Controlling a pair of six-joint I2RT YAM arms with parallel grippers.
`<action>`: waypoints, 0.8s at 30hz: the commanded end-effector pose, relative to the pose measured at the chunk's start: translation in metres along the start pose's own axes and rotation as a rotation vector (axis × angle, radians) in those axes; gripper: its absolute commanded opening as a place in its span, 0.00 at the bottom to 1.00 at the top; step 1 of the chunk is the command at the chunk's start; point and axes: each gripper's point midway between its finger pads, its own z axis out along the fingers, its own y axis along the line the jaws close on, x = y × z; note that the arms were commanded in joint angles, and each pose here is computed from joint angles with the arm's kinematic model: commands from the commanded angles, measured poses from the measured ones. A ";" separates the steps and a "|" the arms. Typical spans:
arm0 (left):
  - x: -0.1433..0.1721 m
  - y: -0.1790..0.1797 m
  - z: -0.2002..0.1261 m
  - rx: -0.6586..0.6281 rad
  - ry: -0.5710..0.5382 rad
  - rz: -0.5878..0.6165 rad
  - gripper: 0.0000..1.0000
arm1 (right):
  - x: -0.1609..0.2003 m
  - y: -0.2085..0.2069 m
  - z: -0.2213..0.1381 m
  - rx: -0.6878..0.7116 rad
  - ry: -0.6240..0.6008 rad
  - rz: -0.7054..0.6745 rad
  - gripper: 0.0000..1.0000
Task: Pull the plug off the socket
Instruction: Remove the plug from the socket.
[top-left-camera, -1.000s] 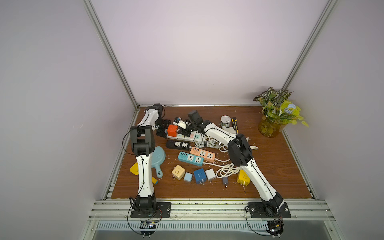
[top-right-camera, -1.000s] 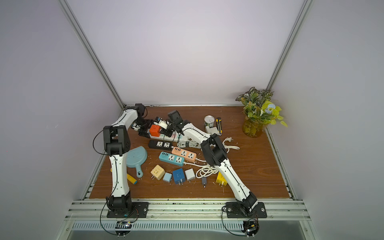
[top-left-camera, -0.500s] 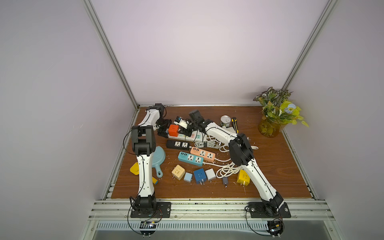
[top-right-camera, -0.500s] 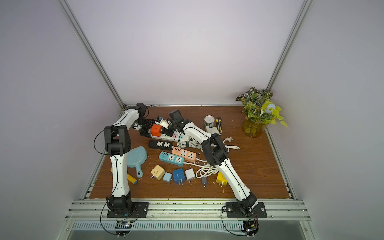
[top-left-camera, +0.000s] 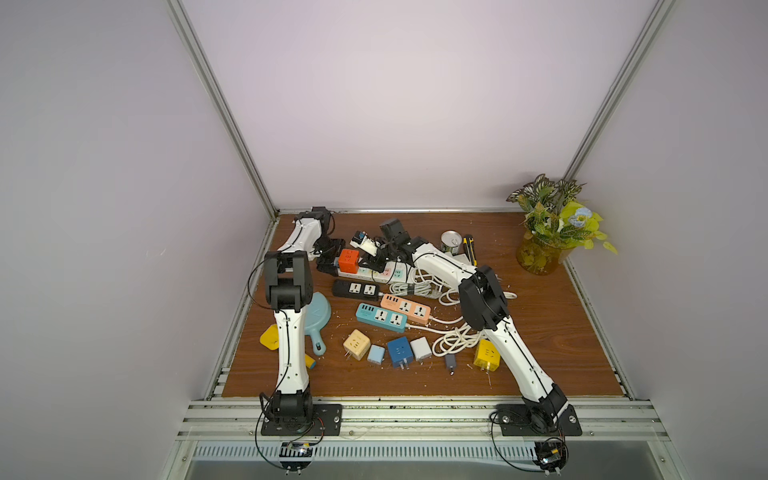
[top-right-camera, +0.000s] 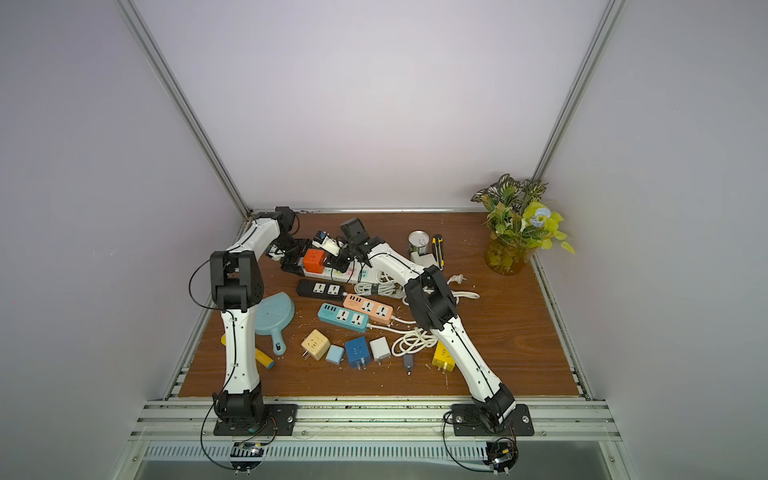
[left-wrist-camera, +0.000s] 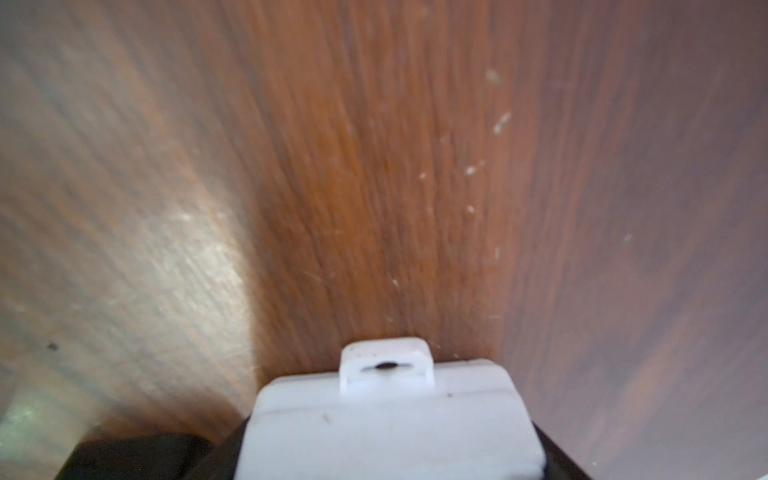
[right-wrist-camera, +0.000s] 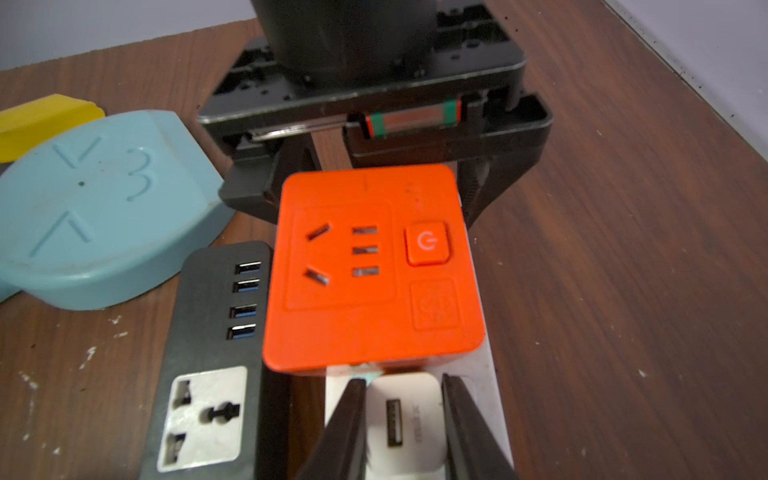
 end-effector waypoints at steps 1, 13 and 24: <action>-0.035 0.033 0.039 -0.159 -0.138 -0.016 0.14 | -0.153 -0.002 -0.108 0.019 -0.350 -0.088 0.00; -0.039 0.034 0.041 -0.178 -0.156 -0.021 0.14 | -0.156 0.002 -0.102 0.183 -0.270 -0.283 0.00; -0.041 0.037 0.047 -0.195 -0.158 -0.030 0.14 | -0.175 0.004 -0.109 0.166 -0.353 -0.279 0.00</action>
